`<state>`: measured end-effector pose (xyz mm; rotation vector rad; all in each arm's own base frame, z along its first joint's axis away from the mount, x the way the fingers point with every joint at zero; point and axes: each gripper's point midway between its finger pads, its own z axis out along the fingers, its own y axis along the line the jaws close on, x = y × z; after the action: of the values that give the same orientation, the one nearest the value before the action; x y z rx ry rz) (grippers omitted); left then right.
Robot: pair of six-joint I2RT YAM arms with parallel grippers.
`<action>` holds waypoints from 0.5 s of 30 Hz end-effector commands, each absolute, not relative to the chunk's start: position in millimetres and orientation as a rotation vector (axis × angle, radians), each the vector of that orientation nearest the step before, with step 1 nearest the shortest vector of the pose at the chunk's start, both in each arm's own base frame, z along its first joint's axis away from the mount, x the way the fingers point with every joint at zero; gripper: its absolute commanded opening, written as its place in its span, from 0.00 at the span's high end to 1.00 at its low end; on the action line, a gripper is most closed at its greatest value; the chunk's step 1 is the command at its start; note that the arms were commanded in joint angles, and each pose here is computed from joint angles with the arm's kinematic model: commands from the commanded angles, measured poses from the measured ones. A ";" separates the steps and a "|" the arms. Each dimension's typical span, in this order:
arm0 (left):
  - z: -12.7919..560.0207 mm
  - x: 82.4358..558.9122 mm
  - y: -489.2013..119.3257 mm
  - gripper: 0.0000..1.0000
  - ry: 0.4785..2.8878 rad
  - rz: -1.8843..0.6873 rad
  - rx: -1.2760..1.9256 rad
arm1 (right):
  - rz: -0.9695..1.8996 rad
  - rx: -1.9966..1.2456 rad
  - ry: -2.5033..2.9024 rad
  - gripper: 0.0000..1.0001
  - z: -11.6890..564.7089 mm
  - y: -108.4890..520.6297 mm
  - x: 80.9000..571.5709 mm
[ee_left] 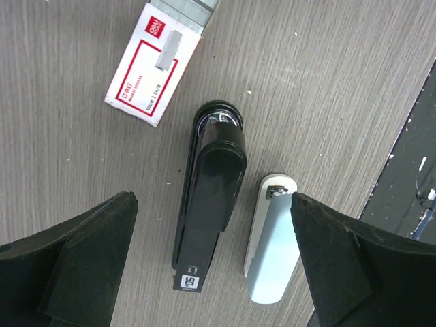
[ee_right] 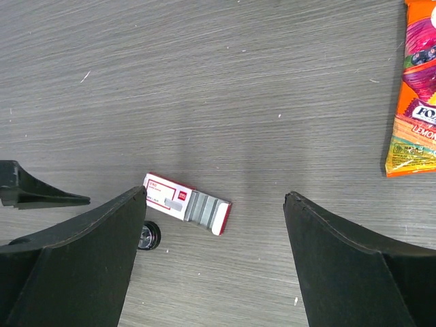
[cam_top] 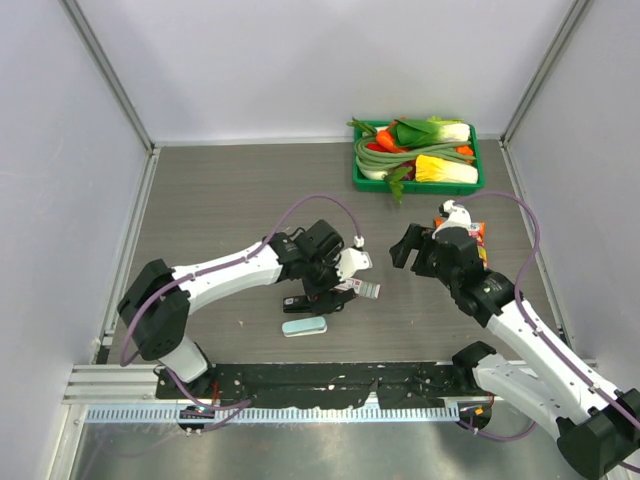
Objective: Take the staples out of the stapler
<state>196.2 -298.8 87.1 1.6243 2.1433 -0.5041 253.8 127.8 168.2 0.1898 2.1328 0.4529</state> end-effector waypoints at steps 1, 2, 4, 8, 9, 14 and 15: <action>86.8 195.6 -306.9 0.00 2.081 -0.529 1.665 | 0.470 0.169 2.118 0.14 174.8 130.3 252.9; 89.6 196.5 -306.2 0.00 2.073 -0.521 1.662 | 0.474 0.159 2.121 0.14 174.1 131.7 253.0; 96.1 202.2 -299.2 0.00 2.068 -0.460 1.649 | 0.489 0.139 2.127 0.14 173.4 135.4 252.8; 144.7 214.6 -283.7 0.00 2.108 -0.602 1.463 | 0.537 0.054 2.143 0.14 172.1 148.4 252.6; 164.9 232.5 -268.2 0.00 2.115 -0.636 1.343 | 0.557 0.017 2.143 0.13 171.9 154.6 252.9; 188.9 247.2 -227.2 0.00 2.134 -0.640 1.162 | 0.651 -0.266 2.167 0.12 167.5 205.4 230.4; 182.3 248.8 -215.8 0.00 2.158 -0.623 1.130 | 0.654 -0.334 2.189 0.12 162.7 218.8 224.7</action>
<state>257.2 -233.2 159.7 1.2124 2.1736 -0.5617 239.1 168.6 149.9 -0.0593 2.2259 0.5532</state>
